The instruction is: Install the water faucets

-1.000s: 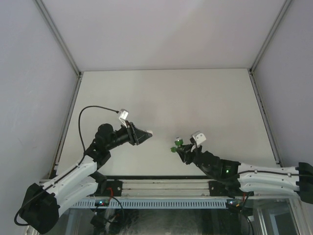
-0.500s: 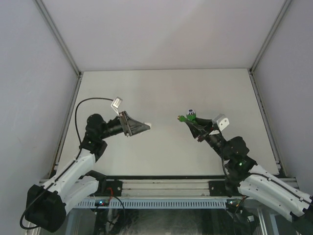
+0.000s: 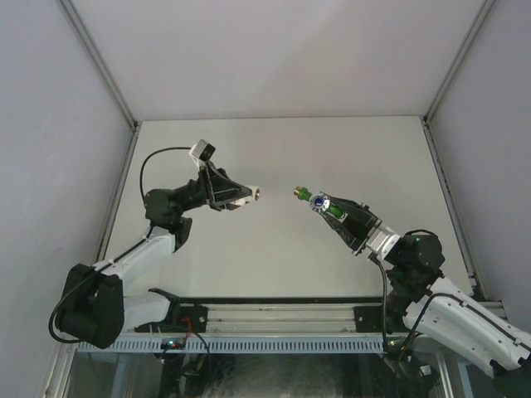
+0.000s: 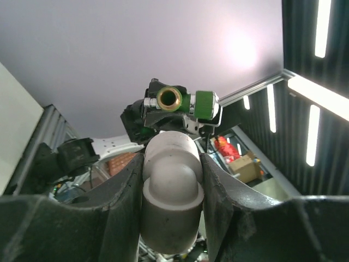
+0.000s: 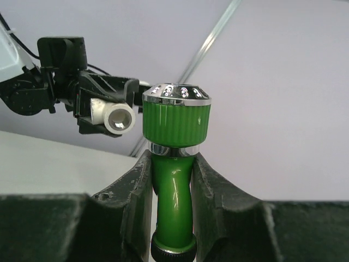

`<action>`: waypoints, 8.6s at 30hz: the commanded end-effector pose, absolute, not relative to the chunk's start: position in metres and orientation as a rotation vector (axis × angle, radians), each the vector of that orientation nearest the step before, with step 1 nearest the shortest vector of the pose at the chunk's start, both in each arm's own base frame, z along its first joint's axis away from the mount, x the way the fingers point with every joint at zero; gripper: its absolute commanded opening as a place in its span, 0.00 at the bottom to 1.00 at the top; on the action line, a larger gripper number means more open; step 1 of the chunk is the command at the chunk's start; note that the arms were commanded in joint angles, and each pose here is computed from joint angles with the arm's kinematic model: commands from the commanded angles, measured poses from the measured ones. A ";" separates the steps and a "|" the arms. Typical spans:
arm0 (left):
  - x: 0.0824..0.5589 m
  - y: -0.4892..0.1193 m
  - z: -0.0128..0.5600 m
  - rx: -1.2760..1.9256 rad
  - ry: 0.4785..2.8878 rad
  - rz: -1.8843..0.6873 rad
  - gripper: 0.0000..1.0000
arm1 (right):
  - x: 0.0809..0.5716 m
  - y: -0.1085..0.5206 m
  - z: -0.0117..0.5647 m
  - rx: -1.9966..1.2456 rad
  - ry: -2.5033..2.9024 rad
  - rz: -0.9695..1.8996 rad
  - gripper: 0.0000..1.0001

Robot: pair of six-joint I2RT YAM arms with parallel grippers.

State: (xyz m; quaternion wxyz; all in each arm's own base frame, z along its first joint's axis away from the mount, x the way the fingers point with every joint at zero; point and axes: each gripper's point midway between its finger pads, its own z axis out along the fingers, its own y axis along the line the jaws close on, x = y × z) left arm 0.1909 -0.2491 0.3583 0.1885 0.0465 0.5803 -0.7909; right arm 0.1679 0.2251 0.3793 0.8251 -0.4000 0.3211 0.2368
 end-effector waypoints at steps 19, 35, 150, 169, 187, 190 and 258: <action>0.179 -0.269 0.367 0.006 1.665 -2.493 0.00 | 0.135 0.244 0.387 -1.100 0.419 0.401 0.00; 0.164 -0.279 0.360 -0.066 1.798 -2.622 0.00 | 0.133 0.258 0.398 -1.147 0.325 0.337 0.00; 0.131 -0.279 0.426 0.178 1.656 -2.720 0.00 | 0.159 0.291 0.379 -1.023 0.796 0.828 0.00; 0.146 -0.288 0.432 0.218 1.588 -2.645 0.00 | 0.174 0.301 0.353 -0.996 0.948 0.701 0.00; 0.156 -0.302 0.423 0.369 1.599 -2.412 0.00 | 0.182 0.300 0.345 -0.860 1.086 0.780 0.00; 0.155 -0.301 0.430 0.406 1.547 -2.398 0.00 | 0.182 0.299 0.346 -0.830 1.107 0.823 0.00; 0.120 -0.299 0.430 0.748 1.616 -2.426 0.00 | 0.165 0.261 0.358 -1.148 0.897 0.588 0.00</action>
